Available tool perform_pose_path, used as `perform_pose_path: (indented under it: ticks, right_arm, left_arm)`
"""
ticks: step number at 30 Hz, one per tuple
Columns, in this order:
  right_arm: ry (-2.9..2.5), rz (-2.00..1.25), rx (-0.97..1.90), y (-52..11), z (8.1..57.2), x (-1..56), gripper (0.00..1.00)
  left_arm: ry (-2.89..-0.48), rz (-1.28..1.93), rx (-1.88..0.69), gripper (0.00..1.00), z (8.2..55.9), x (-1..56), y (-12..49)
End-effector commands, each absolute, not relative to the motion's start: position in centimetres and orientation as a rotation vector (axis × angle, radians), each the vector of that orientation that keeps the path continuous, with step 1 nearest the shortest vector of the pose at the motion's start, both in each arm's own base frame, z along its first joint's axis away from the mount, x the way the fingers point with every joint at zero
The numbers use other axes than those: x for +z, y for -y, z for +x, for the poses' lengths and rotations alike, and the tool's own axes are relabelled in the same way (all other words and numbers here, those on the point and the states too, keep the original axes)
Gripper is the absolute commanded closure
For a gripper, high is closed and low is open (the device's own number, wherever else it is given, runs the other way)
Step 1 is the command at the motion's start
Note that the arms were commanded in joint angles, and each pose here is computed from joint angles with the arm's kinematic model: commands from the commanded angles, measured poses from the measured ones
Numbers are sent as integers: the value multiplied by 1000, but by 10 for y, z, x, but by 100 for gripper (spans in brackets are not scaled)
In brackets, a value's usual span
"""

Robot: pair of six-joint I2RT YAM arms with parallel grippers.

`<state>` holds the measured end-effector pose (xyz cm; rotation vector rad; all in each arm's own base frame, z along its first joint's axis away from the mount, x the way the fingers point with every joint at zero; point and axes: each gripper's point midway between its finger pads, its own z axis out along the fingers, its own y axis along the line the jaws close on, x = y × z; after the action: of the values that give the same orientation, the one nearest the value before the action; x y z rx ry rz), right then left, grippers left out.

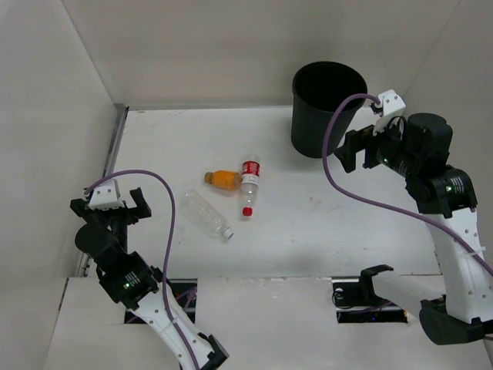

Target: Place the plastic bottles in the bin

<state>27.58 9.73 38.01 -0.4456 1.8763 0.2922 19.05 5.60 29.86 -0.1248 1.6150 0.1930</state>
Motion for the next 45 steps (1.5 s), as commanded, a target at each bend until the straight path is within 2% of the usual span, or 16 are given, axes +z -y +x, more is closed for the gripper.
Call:
perform_pose_path:
  ticks: [1, 16, 24, 35, 45]
  right_arm:
    - [-1811, -467, 347, -101, 265, 401, 0]
    - [-1817, -499, 535, -116, 242, 391, 0]
    - [-1863, -502, 487, -114, 248, 372, 0]
    - [-1861, -806, 389, -177, 258, 340, 0]
    - [-2010, -742, 551, -242, 280, 270, 0]
  left_arm:
    - [-1580, -97, 183, 0, 194, 310, -54]
    - [-1581, -98, 182, 0, 195, 310, -54]
    - [-1589, -103, 177, 0, 194, 311, -53]
    - [-1613, -131, 180, 0, 184, 307, -49]
    - [-1600, -155, 229, 0, 170, 316, -45]
